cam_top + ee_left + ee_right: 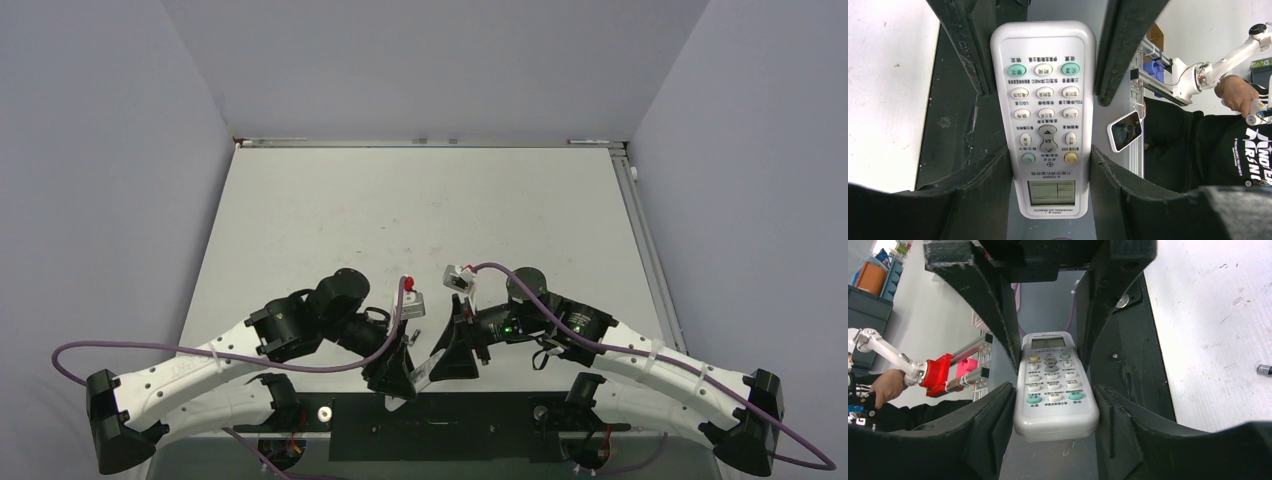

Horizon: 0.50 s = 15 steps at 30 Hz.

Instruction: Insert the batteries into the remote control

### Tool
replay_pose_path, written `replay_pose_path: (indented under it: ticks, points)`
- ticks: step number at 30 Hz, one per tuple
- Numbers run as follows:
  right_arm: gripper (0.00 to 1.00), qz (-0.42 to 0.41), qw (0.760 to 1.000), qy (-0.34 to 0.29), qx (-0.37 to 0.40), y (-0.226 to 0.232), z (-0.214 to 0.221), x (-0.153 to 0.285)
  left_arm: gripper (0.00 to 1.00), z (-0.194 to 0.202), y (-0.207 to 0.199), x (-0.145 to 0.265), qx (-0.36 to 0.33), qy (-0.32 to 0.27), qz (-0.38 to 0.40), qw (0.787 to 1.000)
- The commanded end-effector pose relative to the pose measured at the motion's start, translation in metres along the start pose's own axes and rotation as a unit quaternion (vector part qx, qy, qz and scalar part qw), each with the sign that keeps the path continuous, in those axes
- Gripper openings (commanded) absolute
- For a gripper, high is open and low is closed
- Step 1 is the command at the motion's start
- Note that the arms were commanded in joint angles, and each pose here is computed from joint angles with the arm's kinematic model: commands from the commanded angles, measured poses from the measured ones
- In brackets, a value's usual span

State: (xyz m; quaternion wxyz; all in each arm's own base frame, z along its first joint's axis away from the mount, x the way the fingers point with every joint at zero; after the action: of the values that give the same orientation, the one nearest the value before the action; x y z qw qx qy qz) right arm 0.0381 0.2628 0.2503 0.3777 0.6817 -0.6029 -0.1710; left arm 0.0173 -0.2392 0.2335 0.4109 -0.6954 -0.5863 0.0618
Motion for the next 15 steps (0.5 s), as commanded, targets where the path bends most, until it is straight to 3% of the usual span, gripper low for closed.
replay_pose_path:
  ticks: [1,3,6,9,13,15]
  points:
    - [0.51,-0.026,0.999,-0.006,0.018,0.007,-0.004,0.000,0.00,-0.020,-0.013,0.003,-0.045,-0.029,0.014,0.998]
    - [0.40,-0.027,0.999,-0.006,0.019,0.007,-0.005,0.000,0.00,-0.019,-0.013,0.003,-0.045,-0.028,0.014,0.998]
    - [0.10,-0.025,0.999,-0.007,0.023,0.006,-0.005,-0.001,0.00,-0.020,-0.011,0.002,-0.043,-0.028,0.011,0.999]
    - [0.08,-0.023,0.999,-0.010,0.028,0.005,-0.005,-0.001,0.02,-0.020,-0.009,0.002,-0.039,-0.029,0.002,0.999]
    - [0.08,-0.014,0.999,-0.017,0.033,0.004,-0.007,0.001,0.41,-0.023,-0.004,0.002,-0.031,-0.040,-0.020,0.999]
    - [0.08,-0.009,0.999,-0.020,0.032,0.004,-0.008,0.003,0.55,-0.026,-0.002,0.002,-0.028,-0.049,-0.033,0.998]
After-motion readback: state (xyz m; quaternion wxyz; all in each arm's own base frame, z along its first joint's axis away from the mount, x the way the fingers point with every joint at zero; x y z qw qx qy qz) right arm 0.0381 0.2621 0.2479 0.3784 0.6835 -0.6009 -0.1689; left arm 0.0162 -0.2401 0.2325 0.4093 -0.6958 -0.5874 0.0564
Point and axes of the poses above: each gripper's point midway between its finger pads, its own x axis back along the fingers, its own y axis along the line the jaws close on, z = x × y, the point moved 4 cm from there along x, back along the fingers, and after that the axes turned 4 degrees about -x, right-handed, at the moved point
